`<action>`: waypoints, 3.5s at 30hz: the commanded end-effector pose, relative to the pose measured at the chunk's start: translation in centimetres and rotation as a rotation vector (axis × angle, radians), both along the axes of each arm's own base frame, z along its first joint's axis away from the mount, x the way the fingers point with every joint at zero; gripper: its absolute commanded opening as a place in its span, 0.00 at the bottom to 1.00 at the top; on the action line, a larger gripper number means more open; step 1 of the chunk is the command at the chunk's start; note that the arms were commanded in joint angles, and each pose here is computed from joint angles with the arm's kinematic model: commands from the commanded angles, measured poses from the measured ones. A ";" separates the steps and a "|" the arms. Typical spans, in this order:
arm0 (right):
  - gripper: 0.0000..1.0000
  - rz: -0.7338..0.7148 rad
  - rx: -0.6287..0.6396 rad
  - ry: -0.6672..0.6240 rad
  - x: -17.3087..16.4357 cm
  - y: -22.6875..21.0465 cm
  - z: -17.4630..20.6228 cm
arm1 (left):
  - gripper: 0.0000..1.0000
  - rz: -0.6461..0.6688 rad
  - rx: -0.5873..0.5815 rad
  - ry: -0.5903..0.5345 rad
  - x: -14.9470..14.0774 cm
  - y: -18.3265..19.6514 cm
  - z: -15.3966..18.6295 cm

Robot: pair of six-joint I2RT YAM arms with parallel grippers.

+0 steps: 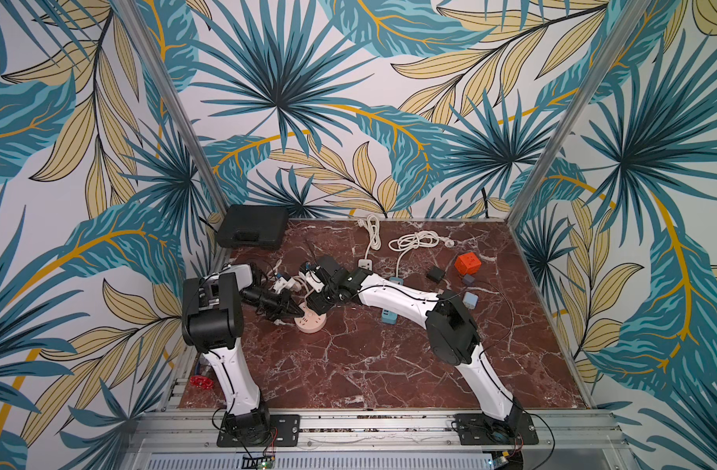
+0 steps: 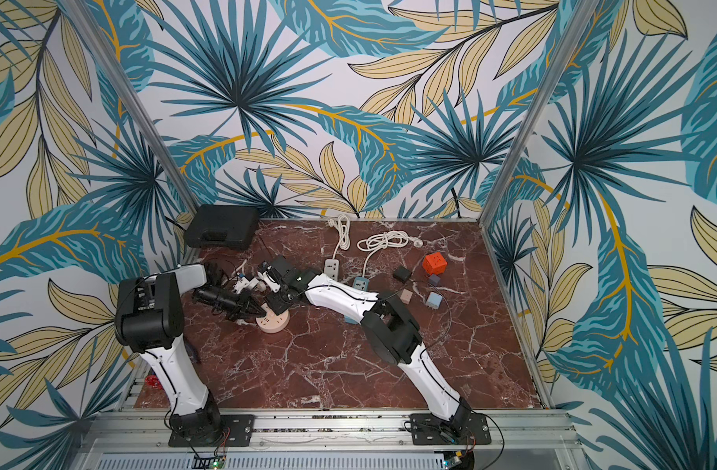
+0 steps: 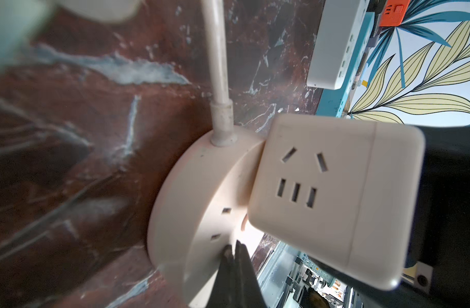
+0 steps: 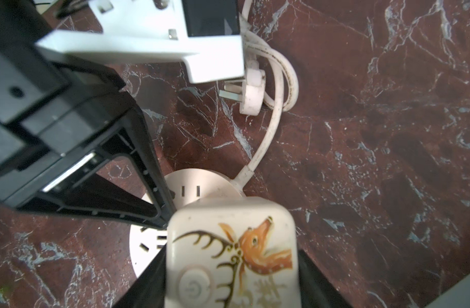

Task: Pull the plug off the socket
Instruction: Remove the plug from the socket, then place the plug at the center of the board.

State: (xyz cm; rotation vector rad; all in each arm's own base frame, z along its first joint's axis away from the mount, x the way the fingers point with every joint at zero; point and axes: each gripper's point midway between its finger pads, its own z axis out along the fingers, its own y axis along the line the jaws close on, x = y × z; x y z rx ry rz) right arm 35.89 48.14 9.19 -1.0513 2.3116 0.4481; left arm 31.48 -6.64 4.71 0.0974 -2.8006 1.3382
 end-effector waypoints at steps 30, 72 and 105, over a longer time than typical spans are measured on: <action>0.00 0.057 0.254 -0.005 -1.3 3.5 9.4 | 0.00 -0.041 0.160 0.044 -1.2 2.1 -4.6; 0.00 -0.024 0.262 -0.119 -0.9 3.0 11.1 | 0.00 -0.042 0.159 0.048 -1.3 2.1 -4.7; 0.00 -0.286 0.148 -0.127 -1.8 -9.7 14.5 | 0.19 -0.134 0.010 -0.373 -1.4 -0.6 8.1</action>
